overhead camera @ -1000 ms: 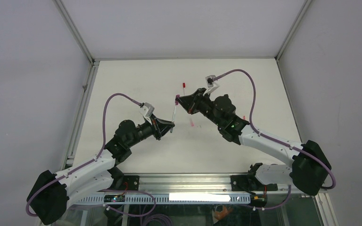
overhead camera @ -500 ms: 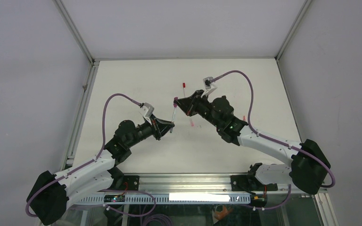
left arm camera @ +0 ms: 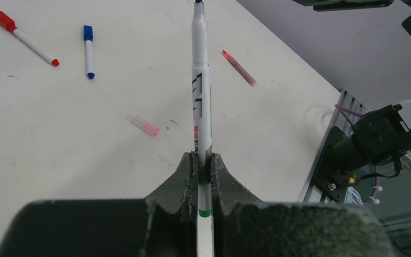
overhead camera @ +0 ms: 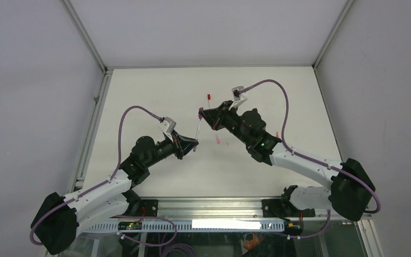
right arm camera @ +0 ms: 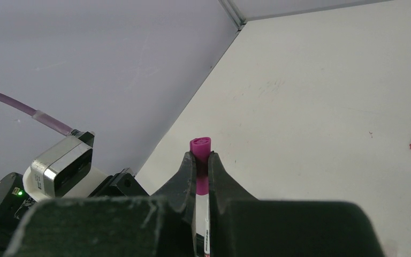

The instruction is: Insert the pens into the pen caps

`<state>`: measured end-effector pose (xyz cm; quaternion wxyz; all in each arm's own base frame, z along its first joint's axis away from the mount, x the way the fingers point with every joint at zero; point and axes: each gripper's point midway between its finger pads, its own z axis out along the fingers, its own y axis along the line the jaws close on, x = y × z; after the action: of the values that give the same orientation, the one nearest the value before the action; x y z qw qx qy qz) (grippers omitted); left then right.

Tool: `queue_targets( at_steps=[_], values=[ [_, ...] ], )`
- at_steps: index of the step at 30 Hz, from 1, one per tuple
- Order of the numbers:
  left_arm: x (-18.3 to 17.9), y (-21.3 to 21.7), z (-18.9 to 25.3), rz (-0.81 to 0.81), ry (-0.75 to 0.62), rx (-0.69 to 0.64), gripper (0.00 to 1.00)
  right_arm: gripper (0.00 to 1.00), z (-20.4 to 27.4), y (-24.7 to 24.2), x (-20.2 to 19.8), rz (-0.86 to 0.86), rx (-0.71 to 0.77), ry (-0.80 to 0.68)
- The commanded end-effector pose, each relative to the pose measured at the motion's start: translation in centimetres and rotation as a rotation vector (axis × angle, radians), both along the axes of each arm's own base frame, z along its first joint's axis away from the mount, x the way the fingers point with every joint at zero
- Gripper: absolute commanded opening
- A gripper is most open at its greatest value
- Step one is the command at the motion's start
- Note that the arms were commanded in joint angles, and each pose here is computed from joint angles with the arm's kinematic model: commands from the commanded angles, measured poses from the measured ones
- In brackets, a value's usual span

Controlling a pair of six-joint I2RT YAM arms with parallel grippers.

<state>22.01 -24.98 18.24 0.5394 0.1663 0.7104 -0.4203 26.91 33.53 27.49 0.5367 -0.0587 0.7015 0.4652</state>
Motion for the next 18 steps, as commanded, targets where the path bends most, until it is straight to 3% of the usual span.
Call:
queue_targets(
  at_steps=[1,18],
  values=[
    [-0.1,-0.3,1.4,-0.014,-0.06,-0.019,0.0,0.0,4.4,-0.1,0.7,-0.031,0.076,-0.103],
    [-0.1,-0.2,1.3,-0.012,-0.061,-0.012,0.0,0.0,1.2,0.3,0.7,-0.016,0.033,-0.055]
  ],
)
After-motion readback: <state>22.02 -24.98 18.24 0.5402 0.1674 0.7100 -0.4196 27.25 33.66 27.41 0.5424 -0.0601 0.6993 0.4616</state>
